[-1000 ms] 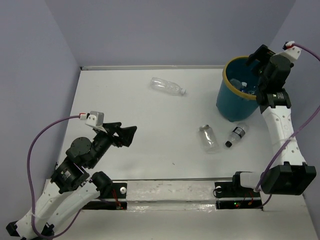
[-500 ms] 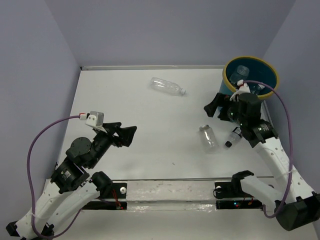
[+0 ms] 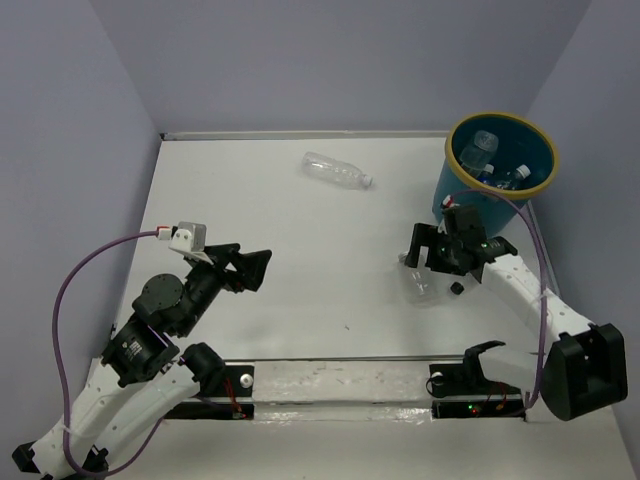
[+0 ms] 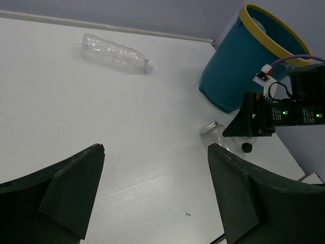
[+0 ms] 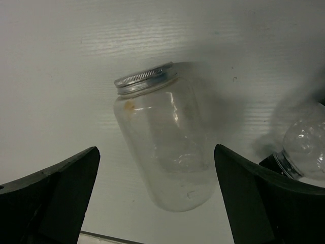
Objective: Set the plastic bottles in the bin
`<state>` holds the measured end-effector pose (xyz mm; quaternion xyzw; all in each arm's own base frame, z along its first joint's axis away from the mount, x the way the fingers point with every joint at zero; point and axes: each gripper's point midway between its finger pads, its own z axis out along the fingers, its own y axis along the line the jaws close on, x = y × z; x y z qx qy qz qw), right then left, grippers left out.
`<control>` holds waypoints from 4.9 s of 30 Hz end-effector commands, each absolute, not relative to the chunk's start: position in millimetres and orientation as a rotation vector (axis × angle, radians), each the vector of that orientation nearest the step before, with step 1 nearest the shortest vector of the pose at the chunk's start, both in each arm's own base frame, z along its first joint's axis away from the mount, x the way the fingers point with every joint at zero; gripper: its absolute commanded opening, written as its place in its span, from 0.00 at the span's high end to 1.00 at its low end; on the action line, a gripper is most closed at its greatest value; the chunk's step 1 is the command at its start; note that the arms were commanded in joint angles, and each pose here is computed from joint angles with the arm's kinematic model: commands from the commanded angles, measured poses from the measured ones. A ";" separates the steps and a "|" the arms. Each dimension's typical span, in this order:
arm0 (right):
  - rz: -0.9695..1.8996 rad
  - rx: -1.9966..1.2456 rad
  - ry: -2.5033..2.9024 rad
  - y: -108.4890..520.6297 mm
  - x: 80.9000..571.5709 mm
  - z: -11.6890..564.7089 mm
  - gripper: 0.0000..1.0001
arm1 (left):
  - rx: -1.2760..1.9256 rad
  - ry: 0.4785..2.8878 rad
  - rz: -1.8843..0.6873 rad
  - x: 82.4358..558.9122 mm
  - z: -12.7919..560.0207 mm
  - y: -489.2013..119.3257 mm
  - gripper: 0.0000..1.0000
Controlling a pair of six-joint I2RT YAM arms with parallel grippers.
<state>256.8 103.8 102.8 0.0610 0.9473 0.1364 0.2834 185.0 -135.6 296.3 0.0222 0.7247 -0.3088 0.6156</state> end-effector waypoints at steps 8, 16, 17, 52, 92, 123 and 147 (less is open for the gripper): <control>0.485 0.128 2.600 133.4 277.6 54.3 0.05 | 0.048 1.638 -0.715 186.4 302.8 -134.6 0.08; 0.631 0.103 2.424 151.2 278.9 107.2 0.40 | 0.064 1.636 -0.728 184.8 302.8 -137.3 0.08; 0.679 0.085 2.378 157.0 281.2 125.4 0.41 | 0.067 1.635 -0.729 184.8 303.2 -137.5 0.08; -0.117 0.654 1.597 -87.0 376.4 407.1 0.00 | 0.136 1.607 -0.797 173.2 308.9 -145.4 0.08; -0.016 1.236 1.959 -61.5 271.7 71.3 0.12 | 0.182 1.523 -0.871 155.9 325.1 -145.1 0.08; 1.012 0.560 1.833 96.5 171.4 313.8 0.61 | 0.079 1.660 -0.793 185.9 299.7 -147.5 0.07; -0.092 0.655 1.507 -101.6 399.8 384.5 0.70 | -0.541 1.750 -0.834 294.7 251.2 -190.5 0.01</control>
